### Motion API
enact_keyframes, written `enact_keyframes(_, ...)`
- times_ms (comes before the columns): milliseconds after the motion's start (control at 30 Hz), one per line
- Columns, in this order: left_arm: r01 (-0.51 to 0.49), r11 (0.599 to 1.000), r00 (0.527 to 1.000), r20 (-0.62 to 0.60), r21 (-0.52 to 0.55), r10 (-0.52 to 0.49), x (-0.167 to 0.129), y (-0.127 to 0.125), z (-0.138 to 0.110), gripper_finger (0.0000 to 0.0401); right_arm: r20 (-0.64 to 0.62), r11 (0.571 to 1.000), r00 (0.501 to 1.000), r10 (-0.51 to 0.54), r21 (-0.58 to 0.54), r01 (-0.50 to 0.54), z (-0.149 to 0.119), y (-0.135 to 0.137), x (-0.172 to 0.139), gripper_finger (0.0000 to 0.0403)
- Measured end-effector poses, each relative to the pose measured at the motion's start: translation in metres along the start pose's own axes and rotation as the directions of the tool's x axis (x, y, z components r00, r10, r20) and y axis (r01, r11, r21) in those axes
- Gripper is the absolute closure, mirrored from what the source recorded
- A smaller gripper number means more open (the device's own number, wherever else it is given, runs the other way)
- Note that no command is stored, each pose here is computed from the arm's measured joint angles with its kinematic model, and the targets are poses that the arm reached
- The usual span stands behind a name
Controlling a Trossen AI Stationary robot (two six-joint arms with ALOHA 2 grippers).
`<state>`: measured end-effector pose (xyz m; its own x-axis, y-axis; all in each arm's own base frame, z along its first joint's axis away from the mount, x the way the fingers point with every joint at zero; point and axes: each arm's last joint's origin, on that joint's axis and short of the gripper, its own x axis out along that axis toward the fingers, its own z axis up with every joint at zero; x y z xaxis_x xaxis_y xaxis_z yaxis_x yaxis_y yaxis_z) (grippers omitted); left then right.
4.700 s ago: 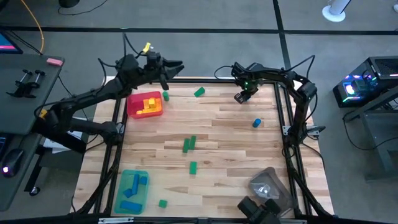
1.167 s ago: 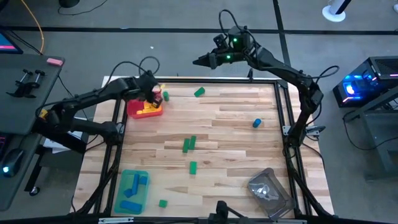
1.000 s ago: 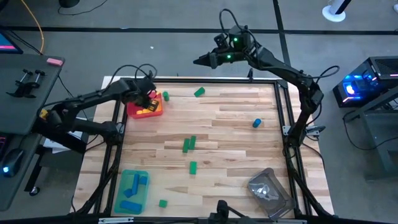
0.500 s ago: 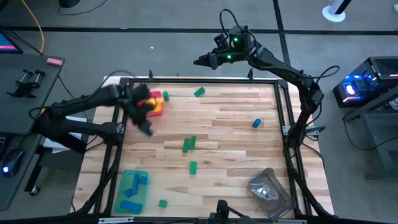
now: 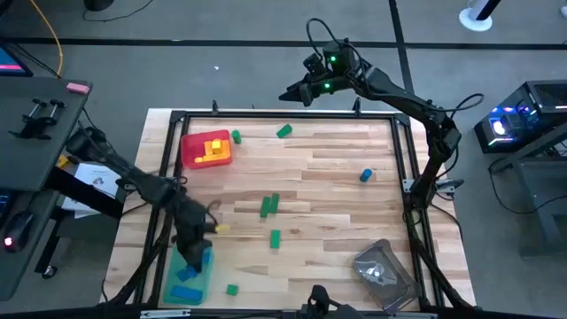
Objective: Sort blocks
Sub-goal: Put the blue block into the green bin, then put the green block into the black bin
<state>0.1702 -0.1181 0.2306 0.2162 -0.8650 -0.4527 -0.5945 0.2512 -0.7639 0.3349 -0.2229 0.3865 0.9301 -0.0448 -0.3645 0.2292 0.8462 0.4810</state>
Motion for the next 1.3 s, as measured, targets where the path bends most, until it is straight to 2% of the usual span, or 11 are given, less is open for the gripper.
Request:
enact_keyframes(133, -0.137, 0.989, 0.99, -0.05, -0.058, 0.134, 0.031, 0.013, -0.006, 0.0291, 0.005, 1.0, 1.0, 0.001, -0.008, -0.001, 0.0, 0.0, 0.0, 0.0217)
enact_keyframes(233, -0.286, 0.949, 0.958, -0.058, -0.134, 0.281, 0.043, 0.03, -0.005, 0.029, 0.008, 1.0, 1.0, 0.001, -0.011, -0.001, 0.001, 0.0, 0.0, 0.0217)
enact_keyframes(300, -0.329, 0.928, 0.944, -0.037, -0.172, 0.328, 0.047, 0.036, -0.003, 0.0286, 0.012, 1.0, 1.0, 0.0, -0.012, 0.0, 0.001, 0.0, 0.0, 0.0217)
enact_keyframes(367, -0.334, 0.925, 0.941, -0.003, -0.179, 0.339, 0.048, 0.037, -0.001, 0.0275, 0.013, 1.0, 1.0, 0.0, -0.013, 0.001, 0.001, 0.0, 0.0, 0.0217)
enact_keyframes(600, -0.311, 0.934, 0.949, -0.005, -0.174, 0.315, 0.043, 0.034, -0.003, 0.0208, 0.014, 1.0, 1.0, 0.0, -0.013, 0.0, 0.001, 0.0, 0.0, 0.0217)
enact_keyframes(800, -0.276, 0.958, 0.961, -0.009, -0.079, 0.276, 0.035, 0.029, -0.008, 0.0169, 0.015, 1.0, 1.0, 0.0, -0.015, 0.0, 0.001, 0.0, 0.0, 0.0217)
enact_keyframes(900, -0.238, 0.97, 0.971, 0.019, -0.04, 0.239, 0.022, 0.026, -0.005, 0.0162, 0.024, 0.998, 1.0, 0.014, -0.063, -0.012, 0.003, 0.001, 0.0, 0.0217)
enact_keyframes(967, -0.203, 0.979, 0.977, 0.066, -0.013, 0.204, 0.008, 0.023, 0.002, 0.0161, 0.038, 0.995, 0.998, 0.054, -0.09, -0.05, 0.006, 0.002, -0.003, 0.0217)
enact_keyframes(1100, -0.08, 0.992, 0.974, 0.221, 0.099, 0.057, -0.03, 0.015, 0.024, 0.0163, 0.074, 0.986, 0.99, 0.117, -0.13, -0.107, 0.014, 0.014, -0.019, 0.0217)
enact_keyframes(1200, -0.042, 0.984, 0.93, 0.366, 0.174, -0.025, -0.06, 0.015, 0.044, 0.0167, 0.058, 0.987, 0.992, 0.109, -0.122, -0.102, 0.014, 0.019, -0.035, 0.0217)
enact_keyframes(1300, -0.064, 0.97, 0.867, 0.495, 0.233, -0.062, -0.086, 0.02, 0.063, 0.0169, -0.006, 0.993, 0.998, 0.067, -0.099, -0.067, 0.007, 0.021, -0.045, 0.0217)
